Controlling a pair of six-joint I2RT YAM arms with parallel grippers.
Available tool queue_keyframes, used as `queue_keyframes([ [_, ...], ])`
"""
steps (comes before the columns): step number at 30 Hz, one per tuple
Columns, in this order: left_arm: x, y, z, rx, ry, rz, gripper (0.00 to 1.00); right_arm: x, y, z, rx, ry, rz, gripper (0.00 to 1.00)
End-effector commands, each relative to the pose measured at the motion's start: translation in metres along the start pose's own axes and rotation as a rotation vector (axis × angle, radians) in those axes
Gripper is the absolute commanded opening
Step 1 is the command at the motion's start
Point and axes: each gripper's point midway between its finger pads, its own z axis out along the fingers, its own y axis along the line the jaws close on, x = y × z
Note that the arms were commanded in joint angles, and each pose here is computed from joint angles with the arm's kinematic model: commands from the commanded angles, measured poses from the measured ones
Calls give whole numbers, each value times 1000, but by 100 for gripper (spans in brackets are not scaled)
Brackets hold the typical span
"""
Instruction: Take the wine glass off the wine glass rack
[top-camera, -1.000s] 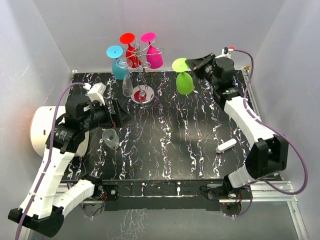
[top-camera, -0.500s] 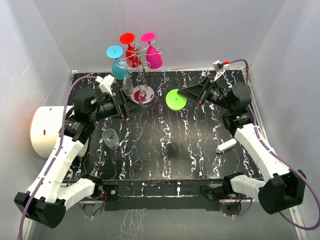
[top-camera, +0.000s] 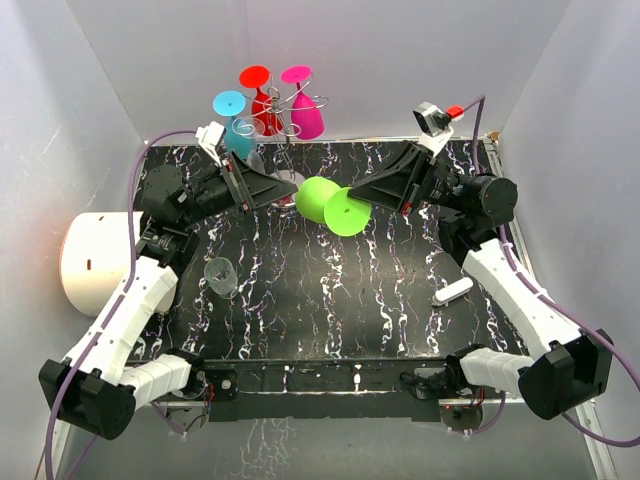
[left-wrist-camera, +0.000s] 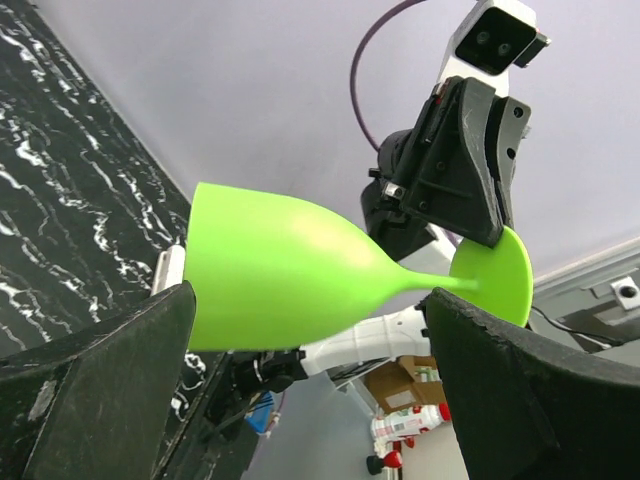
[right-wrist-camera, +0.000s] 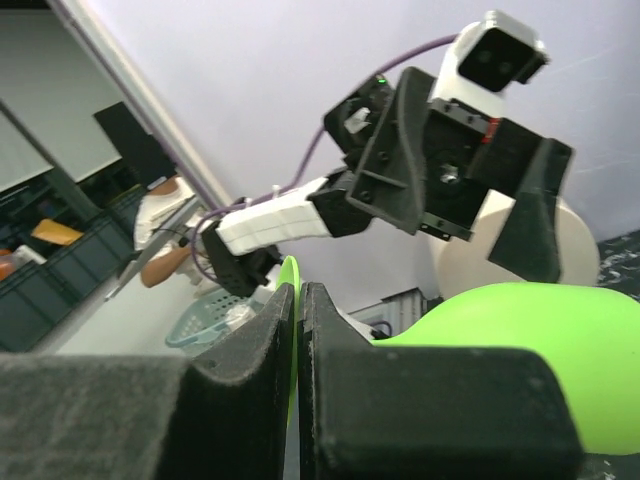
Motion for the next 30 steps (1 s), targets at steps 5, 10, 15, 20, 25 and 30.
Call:
queue_keyframes([
  [5, -7, -37, -1, 170, 5, -14, 99, -24, 60, 10, -184, -35, -85, 0],
  [10, -5, -28, -1, 123, 6, -30, 99, -26, 67, 12, -206, -46, -80, 0],
  [15, -3, -19, -1, 84, -8, -59, 99, -26, 65, 12, -206, -53, -78, 0],
  [20, 3, -20, -6, 108, -9, -92, 98, -26, 56, 13, -190, -63, -78, 0],
  [25, 9, -41, -13, 257, 14, -125, 84, -25, 48, 13, -204, -81, -73, 0],
  [30, 8, -58, -20, 368, 3, -157, 70, -29, 37, 14, -194, -131, -43, 0],
])
